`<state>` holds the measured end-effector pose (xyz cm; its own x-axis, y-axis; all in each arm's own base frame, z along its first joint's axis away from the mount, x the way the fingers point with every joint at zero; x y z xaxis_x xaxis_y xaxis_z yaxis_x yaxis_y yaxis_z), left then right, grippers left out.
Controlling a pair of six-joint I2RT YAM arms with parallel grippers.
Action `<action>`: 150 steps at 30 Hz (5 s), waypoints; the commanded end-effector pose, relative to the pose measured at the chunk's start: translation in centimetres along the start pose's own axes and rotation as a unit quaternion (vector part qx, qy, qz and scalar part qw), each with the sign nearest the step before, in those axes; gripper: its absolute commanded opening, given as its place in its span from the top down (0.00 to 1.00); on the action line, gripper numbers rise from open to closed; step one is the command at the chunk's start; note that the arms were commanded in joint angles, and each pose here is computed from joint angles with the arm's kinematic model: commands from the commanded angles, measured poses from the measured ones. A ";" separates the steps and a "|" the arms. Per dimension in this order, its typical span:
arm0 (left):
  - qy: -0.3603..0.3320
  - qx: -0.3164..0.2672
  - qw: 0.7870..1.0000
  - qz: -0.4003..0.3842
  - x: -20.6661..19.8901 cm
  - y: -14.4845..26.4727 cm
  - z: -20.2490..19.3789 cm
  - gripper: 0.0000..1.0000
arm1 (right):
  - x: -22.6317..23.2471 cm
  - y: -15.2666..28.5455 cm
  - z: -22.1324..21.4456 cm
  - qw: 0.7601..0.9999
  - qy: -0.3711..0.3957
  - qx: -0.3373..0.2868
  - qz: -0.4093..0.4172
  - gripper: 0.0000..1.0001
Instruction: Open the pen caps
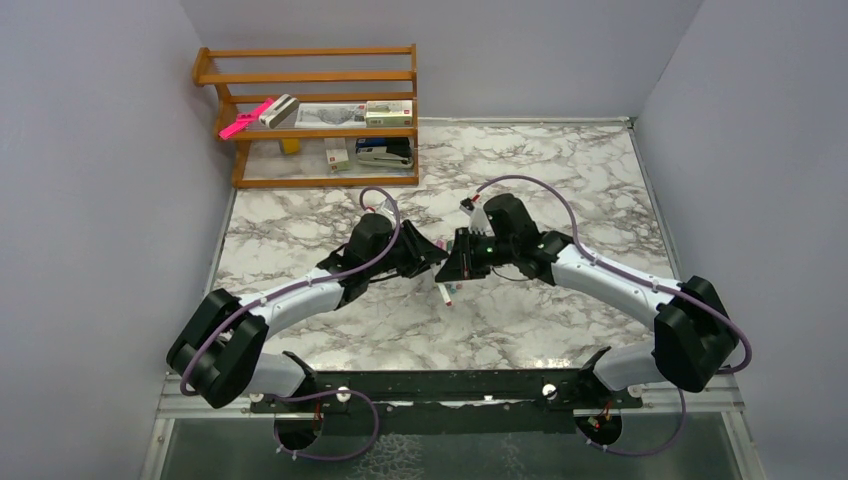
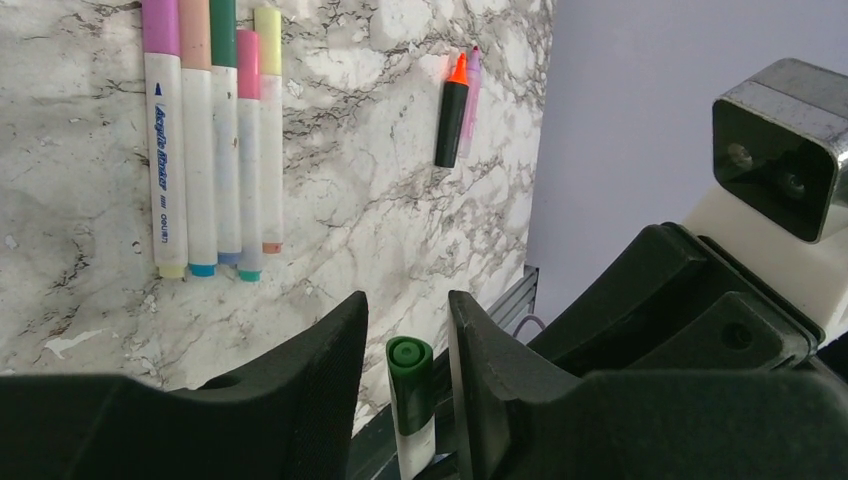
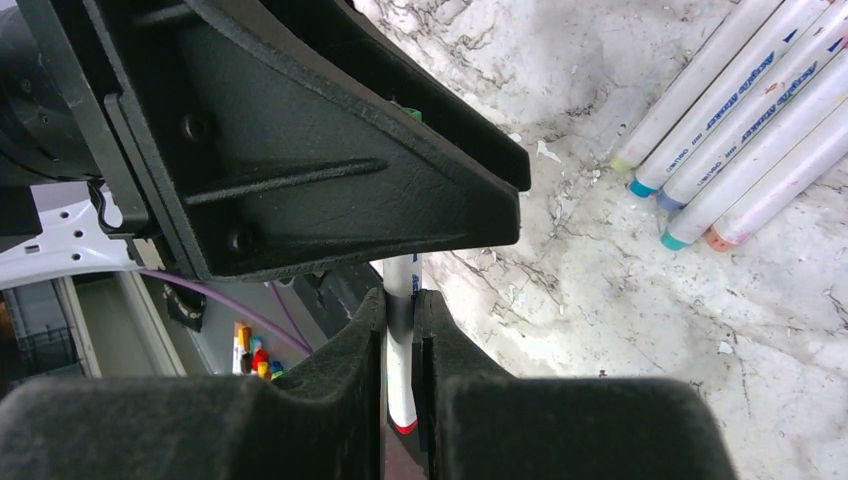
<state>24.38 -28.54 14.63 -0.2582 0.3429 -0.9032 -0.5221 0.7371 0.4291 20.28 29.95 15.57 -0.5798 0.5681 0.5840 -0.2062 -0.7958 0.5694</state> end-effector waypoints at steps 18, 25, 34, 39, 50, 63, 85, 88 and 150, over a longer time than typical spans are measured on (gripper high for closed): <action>-0.020 -0.023 1.000 0.001 -1.1 -0.2 0.3 1.00 | 1.4 0.2 0.1 1.000 0.010 -0.010 0.005 0.99; -0.022 -0.019 1.000 -0.005 -1.6 -0.3 0.2 1.00 | 1.5 0.1 -0.1 1.000 0.010 -0.007 0.008 0.78; -0.025 -0.010 0.999 -0.017 -2.6 -0.1 -0.3 1.00 | 1.6 -0.2 0.5 1.000 0.015 -0.009 0.011 0.64; -0.026 -0.006 0.999 -0.019 -2.8 -0.2 -0.9 1.00 | 1.7 -0.8 0.8 1.000 0.014 -0.006 0.018 0.64; -0.035 -0.011 0.999 -0.016 -2.9 -0.6 -1.1 1.00 | 1.8 -1.0 0.1 1.000 0.010 -0.003 0.029 0.99; -0.039 -0.025 0.999 -0.016 -3.4 -1.1 0.4 1.00 | 1.8 -0.2 -0.9 1.000 0.007 -0.003 0.028 0.99; -0.036 -0.038 0.998 -0.021 -3.8 0.0 1.6 1.00 | 2.1 0.2 -1.5 1.000 0.005 -0.004 0.027 0.99; -0.035 -0.039 0.998 -0.021 -3.7 0.1 1.6 1.00 | 2.2 0.2 -1.6 1.000 0.005 -0.005 0.027 0.99; -0.113 -0.085 0.977 0.162 4.9 7.6 10.4 1.00 | -17.3 6.9 -2.0 0.912 0.008 0.034 -0.409 0.99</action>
<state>28.50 -15.76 13.64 -0.2667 0.6542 -0.7078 -0.5823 0.4758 0.6592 26.02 18.06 9.40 -0.3224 0.9436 0.0754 -0.4925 -0.2352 0.8380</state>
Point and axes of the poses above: each gripper's point midway between its finger pads, its own y axis back along the fingers, its own x axis along the line the jaws close on, z = x × y, the point moved 2 cm from there along y, back along the fingers, and after that the axes turned 14 degrees about y, right-handed, at the moved point
